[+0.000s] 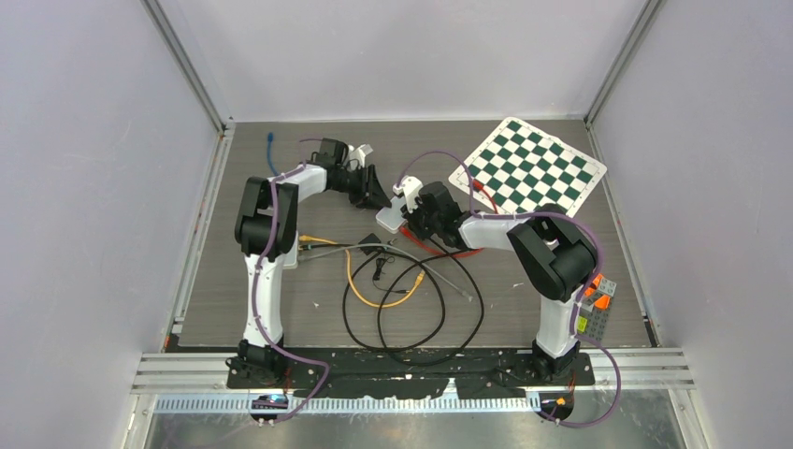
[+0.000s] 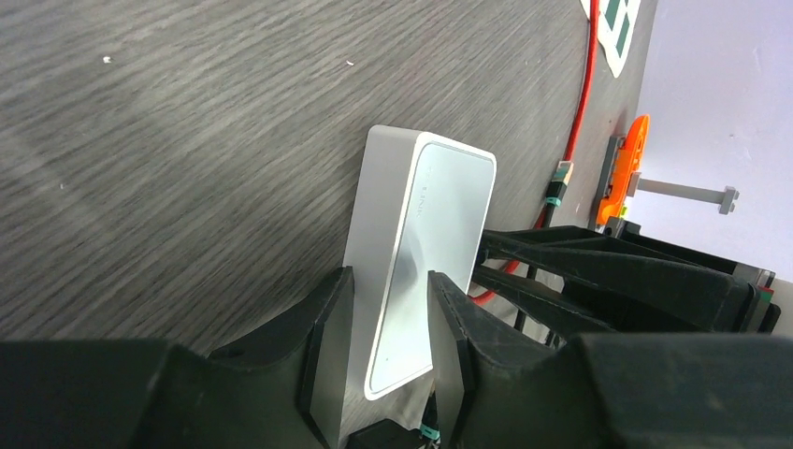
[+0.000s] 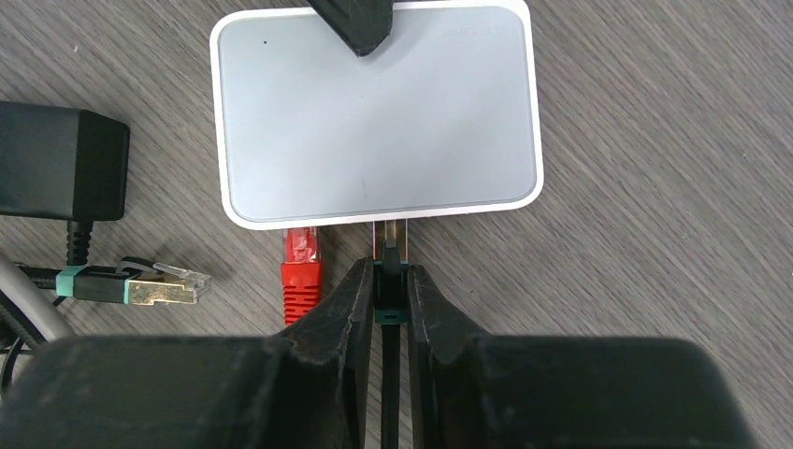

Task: Insert the plug into the switch port
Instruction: Insert the connector into the switch port.

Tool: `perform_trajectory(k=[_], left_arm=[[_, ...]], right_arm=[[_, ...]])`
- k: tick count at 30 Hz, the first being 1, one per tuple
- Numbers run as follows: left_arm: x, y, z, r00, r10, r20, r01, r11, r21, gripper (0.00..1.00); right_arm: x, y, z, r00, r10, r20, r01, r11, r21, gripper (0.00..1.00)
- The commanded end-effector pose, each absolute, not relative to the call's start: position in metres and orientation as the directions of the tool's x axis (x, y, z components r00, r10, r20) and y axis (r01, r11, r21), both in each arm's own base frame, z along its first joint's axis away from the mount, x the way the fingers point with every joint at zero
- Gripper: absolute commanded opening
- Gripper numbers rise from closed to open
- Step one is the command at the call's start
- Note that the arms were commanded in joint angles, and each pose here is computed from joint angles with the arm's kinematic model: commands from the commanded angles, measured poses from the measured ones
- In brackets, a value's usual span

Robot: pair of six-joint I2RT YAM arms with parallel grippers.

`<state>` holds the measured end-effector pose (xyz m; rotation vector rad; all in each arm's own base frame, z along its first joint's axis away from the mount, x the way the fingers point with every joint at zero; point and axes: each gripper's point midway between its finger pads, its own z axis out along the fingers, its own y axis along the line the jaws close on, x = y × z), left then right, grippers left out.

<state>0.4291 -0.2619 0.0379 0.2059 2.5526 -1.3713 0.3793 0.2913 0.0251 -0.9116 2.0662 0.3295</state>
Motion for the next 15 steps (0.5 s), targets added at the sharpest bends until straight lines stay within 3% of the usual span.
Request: perform_trajectory(k=[1, 15], left_arm=[[0.352, -0.317, 0.062, -0.977, 0.194, -0.093, 0.162, 0.383, -0.909, 0.35], [0.313, -0.332, 0.065, -0.928, 0.359, -0.103, 0.236, 0.352, -0.906, 0.35]], right_arm=[[0.397, 0.34, 0.07, -0.261, -0.361, -0.895, -0.739, 0.671, -0.055, 0.05], [0.394, 0.344, 0.081, -0.231, -0.322, -0.918, -0.729, 0.682, -0.056, 0.05]])
